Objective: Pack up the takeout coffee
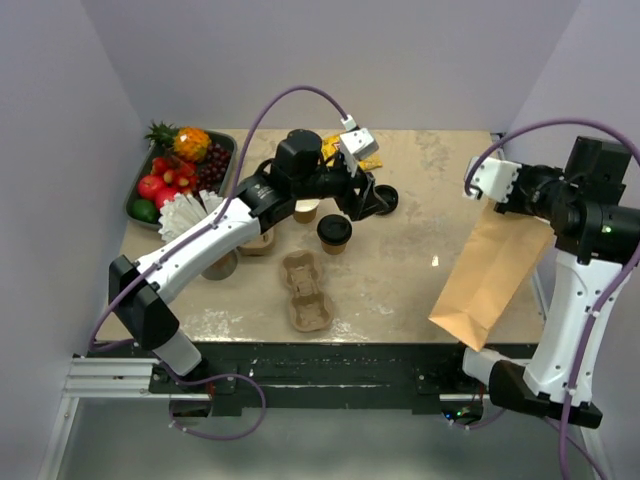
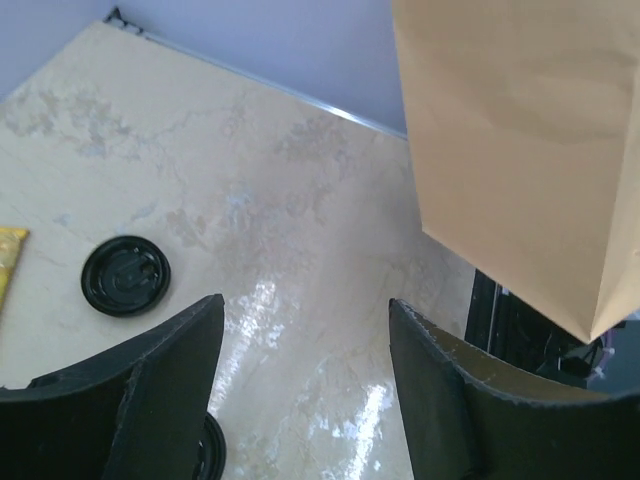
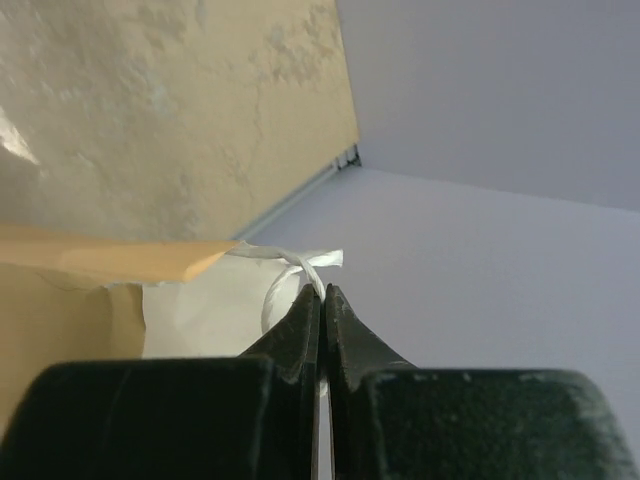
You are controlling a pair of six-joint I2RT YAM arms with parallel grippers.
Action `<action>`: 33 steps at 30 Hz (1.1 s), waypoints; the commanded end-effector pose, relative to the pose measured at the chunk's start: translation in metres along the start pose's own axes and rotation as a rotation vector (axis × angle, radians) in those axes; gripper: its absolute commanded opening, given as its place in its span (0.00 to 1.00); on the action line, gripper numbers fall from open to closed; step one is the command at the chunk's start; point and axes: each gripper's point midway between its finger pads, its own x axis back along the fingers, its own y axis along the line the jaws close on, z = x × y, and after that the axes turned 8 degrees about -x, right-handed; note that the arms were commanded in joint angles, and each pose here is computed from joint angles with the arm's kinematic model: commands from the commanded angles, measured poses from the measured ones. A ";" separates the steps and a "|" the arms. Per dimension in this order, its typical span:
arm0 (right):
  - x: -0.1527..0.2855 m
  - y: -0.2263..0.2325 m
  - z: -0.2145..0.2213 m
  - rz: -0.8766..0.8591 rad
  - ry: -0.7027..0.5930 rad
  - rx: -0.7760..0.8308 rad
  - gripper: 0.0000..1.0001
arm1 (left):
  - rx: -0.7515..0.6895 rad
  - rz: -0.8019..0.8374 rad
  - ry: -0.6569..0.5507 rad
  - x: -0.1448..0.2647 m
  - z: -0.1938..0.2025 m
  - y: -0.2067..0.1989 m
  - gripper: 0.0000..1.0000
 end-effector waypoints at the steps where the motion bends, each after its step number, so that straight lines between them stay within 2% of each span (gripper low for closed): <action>1: 0.002 0.002 -0.032 0.023 -0.169 -0.291 0.00 | -0.067 -0.041 -0.101 0.004 -0.052 0.002 0.72; 5: -0.005 -0.009 -0.027 0.113 -0.175 -0.400 0.00 | -0.098 -0.054 -0.123 0.000 -0.066 0.001 0.78; 11: -0.014 -0.002 -0.012 0.101 -0.084 -0.513 0.00 | -0.119 -0.028 -0.084 0.002 -0.044 -0.004 0.77; 18: -0.025 0.045 -0.002 -0.128 0.065 -0.409 0.00 | -0.156 -0.054 -0.031 0.013 -0.019 -0.003 0.76; 19: -0.023 0.042 0.003 -0.102 0.125 -0.410 0.00 | -0.168 -0.067 -0.029 0.018 -0.020 -0.002 0.76; 22: -0.023 0.036 -0.012 -0.072 0.151 -0.389 0.00 | -0.212 -0.130 -0.022 0.028 -0.021 0.007 0.76; 24: -0.021 0.029 -0.023 -0.040 0.141 -0.427 0.00 | -0.224 -0.168 -0.015 0.033 -0.019 0.014 0.76; 25: -0.020 0.013 -0.023 0.020 0.176 -0.452 0.00 | -0.226 -0.180 -0.021 0.037 -0.022 0.016 0.76; 29: -0.030 -0.005 -0.027 0.134 0.270 -0.595 0.00 | -0.232 -0.206 -0.009 0.042 -0.018 0.022 0.76; 33: -0.048 0.028 -0.042 0.057 0.266 -0.744 0.00 | -0.240 -0.220 0.012 0.044 -0.012 0.027 0.76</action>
